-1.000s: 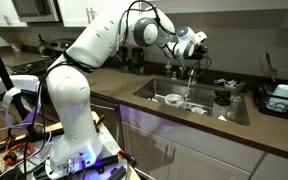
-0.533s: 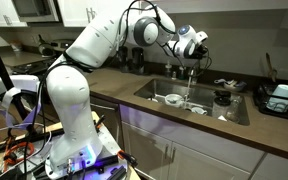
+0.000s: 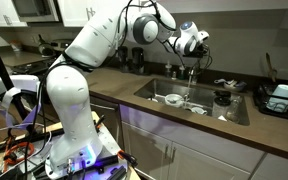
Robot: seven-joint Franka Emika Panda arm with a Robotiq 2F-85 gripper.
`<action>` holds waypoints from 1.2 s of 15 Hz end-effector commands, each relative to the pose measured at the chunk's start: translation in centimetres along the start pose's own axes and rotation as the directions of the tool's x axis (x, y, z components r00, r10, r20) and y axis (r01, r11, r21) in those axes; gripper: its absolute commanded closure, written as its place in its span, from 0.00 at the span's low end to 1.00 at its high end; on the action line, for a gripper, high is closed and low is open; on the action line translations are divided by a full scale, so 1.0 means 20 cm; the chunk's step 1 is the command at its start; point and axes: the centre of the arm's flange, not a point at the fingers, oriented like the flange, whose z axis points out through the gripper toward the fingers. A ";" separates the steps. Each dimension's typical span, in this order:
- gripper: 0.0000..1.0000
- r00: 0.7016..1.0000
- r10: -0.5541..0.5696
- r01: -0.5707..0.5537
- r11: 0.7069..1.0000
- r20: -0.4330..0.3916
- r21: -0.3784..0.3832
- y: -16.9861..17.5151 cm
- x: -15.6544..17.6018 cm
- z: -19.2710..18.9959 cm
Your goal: Turn off the faucet of the sink.
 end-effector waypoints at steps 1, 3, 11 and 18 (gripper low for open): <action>0.97 0.997 -0.036 0.035 0.999 0.065 0.012 0.05 -0.03 -0.02; 0.97 0.996 -0.040 0.038 0.999 0.078 0.024 0.05 -0.03 -0.03; 0.97 0.995 -0.049 0.046 0.998 0.087 0.043 0.04 -0.02 -0.03; 0.97 0.996 -0.073 0.073 0.997 0.050 0.012 -0.05 -0.13 0.00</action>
